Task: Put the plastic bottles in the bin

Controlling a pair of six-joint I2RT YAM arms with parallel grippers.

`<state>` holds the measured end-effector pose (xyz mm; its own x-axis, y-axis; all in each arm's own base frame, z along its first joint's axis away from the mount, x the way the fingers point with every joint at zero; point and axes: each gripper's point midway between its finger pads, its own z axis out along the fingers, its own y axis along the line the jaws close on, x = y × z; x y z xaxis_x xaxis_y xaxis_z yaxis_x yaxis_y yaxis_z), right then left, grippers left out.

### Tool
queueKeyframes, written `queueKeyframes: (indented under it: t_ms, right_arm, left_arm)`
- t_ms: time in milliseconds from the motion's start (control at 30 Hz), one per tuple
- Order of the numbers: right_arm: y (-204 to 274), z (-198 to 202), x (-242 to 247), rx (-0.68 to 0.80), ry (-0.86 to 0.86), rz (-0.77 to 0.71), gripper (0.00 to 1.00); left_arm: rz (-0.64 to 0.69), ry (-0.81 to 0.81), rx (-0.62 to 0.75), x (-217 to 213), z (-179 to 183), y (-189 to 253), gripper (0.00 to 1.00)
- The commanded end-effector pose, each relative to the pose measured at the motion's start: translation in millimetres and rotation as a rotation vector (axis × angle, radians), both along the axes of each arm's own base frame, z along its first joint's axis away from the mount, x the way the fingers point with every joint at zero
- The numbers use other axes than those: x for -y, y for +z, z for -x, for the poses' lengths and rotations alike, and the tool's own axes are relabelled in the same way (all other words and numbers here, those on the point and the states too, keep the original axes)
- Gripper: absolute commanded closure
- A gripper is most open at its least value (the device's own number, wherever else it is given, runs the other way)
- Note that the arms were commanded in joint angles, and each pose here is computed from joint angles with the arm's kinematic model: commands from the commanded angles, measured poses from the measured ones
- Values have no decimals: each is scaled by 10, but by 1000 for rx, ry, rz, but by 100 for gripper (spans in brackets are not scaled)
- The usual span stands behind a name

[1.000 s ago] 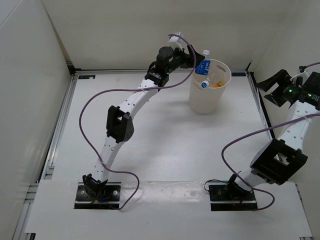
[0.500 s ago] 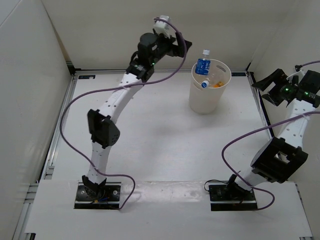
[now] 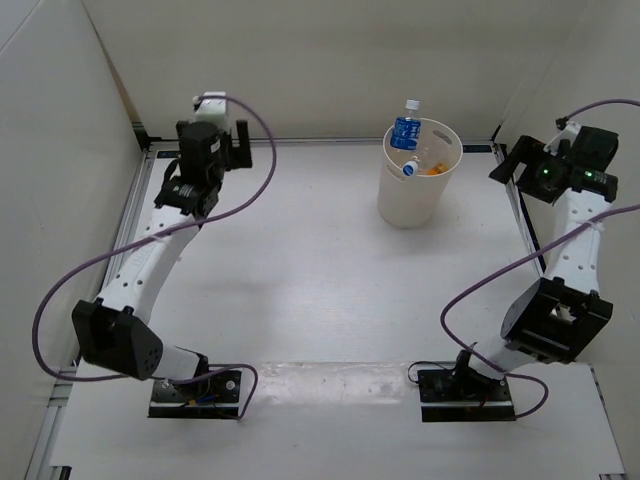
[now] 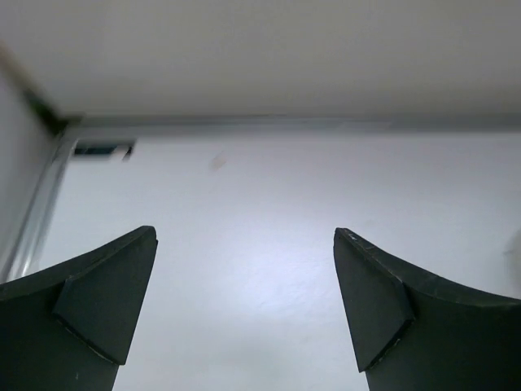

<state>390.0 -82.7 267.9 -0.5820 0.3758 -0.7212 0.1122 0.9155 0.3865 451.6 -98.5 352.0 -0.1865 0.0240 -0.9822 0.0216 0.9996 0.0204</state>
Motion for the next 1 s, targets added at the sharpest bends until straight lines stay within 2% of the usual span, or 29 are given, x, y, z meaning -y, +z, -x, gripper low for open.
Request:
queueKeyframes:
  t_ms: [0,67,100,133,167,233,267,333,400,433,500,533,967]
  right_arm:
    - [75,19,-106,25,47,161,10]
    - [45,66,-274,32,81,195,10]
    - [32,82,-291,40,101,228,10]
    - [192,139,-312,99,99,263,10]
    - [25,193,-397,77,135,257,10]
    - [14,265,-527,79,194,250,10]
    - [65,263,-535,80,222,287,10]
    - [-137,346,-702,-23,239,248,10]
    - [-251,430,-690,-100,204,254,10]
    - [-267,473,-742,-102,217,233,10]
    - [-312,501,-790,-91,230,201,10]
    - [-272,516,-802,-73,228,206,10]
    - [-319,558,-824,-71,241,168,10]
  left_arm:
    - [-93,208,-98,-706,301,-476,0]
    - [-254,191,-71,-835,394,-437,0]
    - [-302,195,-118,-911,533,-750,0]
    - [-337,217,-100,-976,542,-761,0]
    - [-365,221,-99,-1009,574,-793,0]
    - [-389,233,-211,-1089,766,-1110,0]
    - [-310,259,-218,-1072,785,-1147,0]
    - [-219,287,-265,-1073,899,-1402,0]
    - [-167,276,-220,-1038,923,-1433,0]
    - [-116,287,-200,-1036,1012,-1690,0]
    - [0,304,-3,-1009,947,-1418,0]
    - [-3,312,-14,-1043,1049,-1575,0]
    - [-65,589,-95,-1485,1392,-1979,0]
